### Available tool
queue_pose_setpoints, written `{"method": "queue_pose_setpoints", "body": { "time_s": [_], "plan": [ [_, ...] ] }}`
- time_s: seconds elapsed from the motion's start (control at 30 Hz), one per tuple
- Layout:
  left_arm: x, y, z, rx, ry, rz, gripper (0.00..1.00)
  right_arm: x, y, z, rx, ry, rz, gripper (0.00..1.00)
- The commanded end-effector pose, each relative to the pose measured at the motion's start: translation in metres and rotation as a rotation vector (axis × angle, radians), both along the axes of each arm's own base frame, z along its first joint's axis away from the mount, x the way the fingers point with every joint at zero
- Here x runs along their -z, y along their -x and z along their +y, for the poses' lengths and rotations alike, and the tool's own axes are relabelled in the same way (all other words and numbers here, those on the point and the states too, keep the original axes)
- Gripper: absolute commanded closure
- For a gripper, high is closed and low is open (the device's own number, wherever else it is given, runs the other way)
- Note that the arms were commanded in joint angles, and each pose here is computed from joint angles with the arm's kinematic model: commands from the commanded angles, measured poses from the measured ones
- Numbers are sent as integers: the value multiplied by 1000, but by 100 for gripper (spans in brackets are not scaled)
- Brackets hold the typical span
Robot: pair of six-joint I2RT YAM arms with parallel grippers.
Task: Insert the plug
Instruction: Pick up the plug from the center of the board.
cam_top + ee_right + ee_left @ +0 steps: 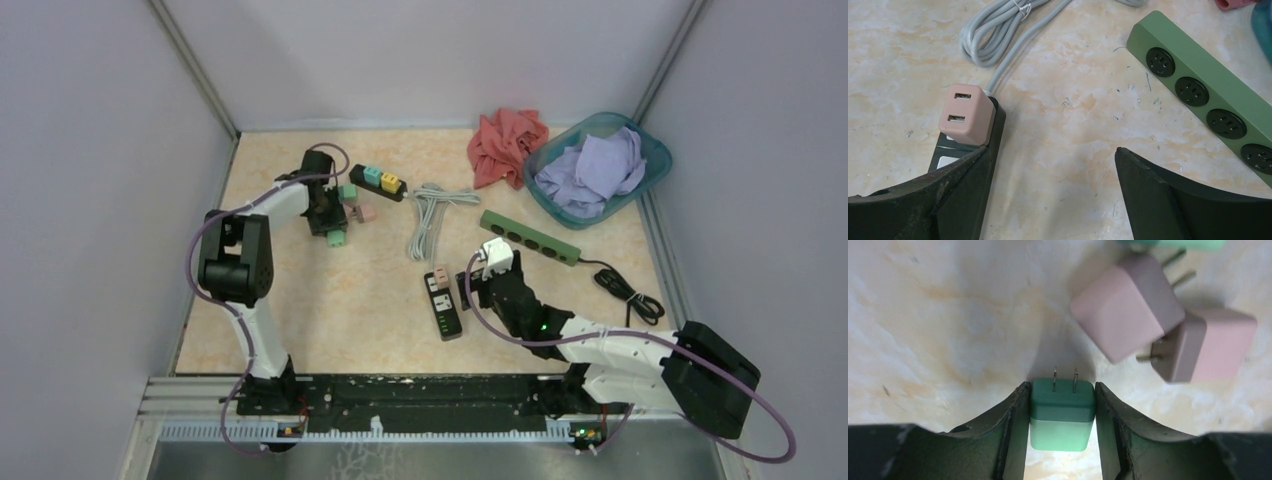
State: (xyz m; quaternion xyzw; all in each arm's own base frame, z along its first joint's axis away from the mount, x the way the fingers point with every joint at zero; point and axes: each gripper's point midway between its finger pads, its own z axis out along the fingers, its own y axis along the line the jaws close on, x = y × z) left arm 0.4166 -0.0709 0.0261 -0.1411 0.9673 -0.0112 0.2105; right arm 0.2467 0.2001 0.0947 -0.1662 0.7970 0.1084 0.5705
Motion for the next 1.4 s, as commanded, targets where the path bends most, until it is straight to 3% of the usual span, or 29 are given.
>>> {"method": "queue_pose_setpoints", "body": {
  "time_s": [0.0, 0.33, 0.6, 1.13, 1.37],
  "plan": [
    [-13, 20, -29, 31, 151, -16, 60, -27, -3, 16, -39, -74, -23, 6],
    [-65, 37, -79, -2, 524, -179, 80, -56, -4, 31, -110, -115, -80, 1],
    [-104, 70, -109, -89, 770, -276, 85, -91, -9, 54, -171, -212, -147, 1],
    [-151, 108, -151, -251, 1062, -346, 93, -144, 0, 117, -272, -424, -316, 2],
    [-161, 117, -154, -340, 1115, -352, 96, -156, 0, 126, -267, -519, -374, 7]
  ]
}}
